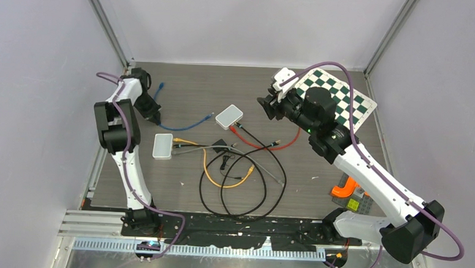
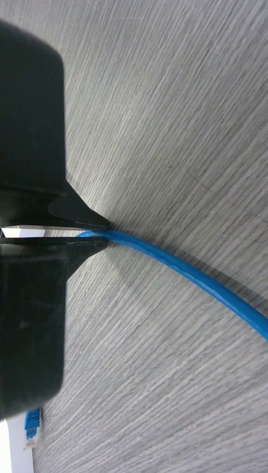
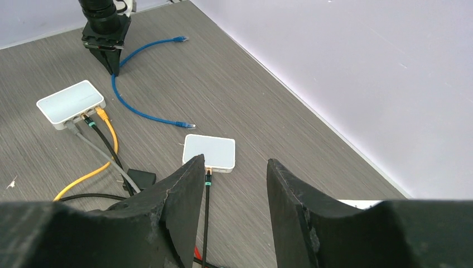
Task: Insert the plug into the switch port
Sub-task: Pick up the connector from the center of the board.
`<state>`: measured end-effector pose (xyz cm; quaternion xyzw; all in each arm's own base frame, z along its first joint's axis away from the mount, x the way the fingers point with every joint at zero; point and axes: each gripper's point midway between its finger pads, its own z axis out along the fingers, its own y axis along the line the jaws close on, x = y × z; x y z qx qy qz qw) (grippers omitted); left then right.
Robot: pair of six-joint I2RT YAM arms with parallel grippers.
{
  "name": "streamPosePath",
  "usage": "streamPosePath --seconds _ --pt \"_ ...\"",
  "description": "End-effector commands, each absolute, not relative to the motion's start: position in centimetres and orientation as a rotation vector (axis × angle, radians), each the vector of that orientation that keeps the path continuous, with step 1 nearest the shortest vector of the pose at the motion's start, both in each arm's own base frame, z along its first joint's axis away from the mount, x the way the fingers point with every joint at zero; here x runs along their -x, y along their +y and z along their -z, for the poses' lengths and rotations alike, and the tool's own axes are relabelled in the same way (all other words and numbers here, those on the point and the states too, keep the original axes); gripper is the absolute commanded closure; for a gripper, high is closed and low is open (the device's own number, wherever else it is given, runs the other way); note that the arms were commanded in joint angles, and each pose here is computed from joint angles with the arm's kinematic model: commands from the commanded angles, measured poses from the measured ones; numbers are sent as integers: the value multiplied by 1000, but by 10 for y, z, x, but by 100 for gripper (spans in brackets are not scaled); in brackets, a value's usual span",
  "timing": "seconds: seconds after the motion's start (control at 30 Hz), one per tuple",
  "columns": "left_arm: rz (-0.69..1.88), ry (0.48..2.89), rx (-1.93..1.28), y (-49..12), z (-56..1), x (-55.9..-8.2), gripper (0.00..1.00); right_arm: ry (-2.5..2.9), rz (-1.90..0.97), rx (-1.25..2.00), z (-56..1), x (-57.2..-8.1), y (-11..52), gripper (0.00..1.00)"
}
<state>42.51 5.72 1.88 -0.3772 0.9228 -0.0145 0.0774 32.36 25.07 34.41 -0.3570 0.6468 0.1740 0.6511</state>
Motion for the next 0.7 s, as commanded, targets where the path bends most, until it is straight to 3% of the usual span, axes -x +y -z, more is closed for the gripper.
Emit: streamPosePath --seconds 0.0,0.33,0.53,0.67 --pt "65 2677 1079 62 -45 -428 100 1403 -399 739 -376 -322 246 48" --pt "237 2331 944 54 -146 -452 100 1456 -431 636 -376 -319 237 48" --pt "335 2169 803 35 -212 -437 100 1530 -548 507 -369 -315 240 49" --pt "429 2157 698 0 -225 -413 100 1574 -648 440 -364 -311 246 49"
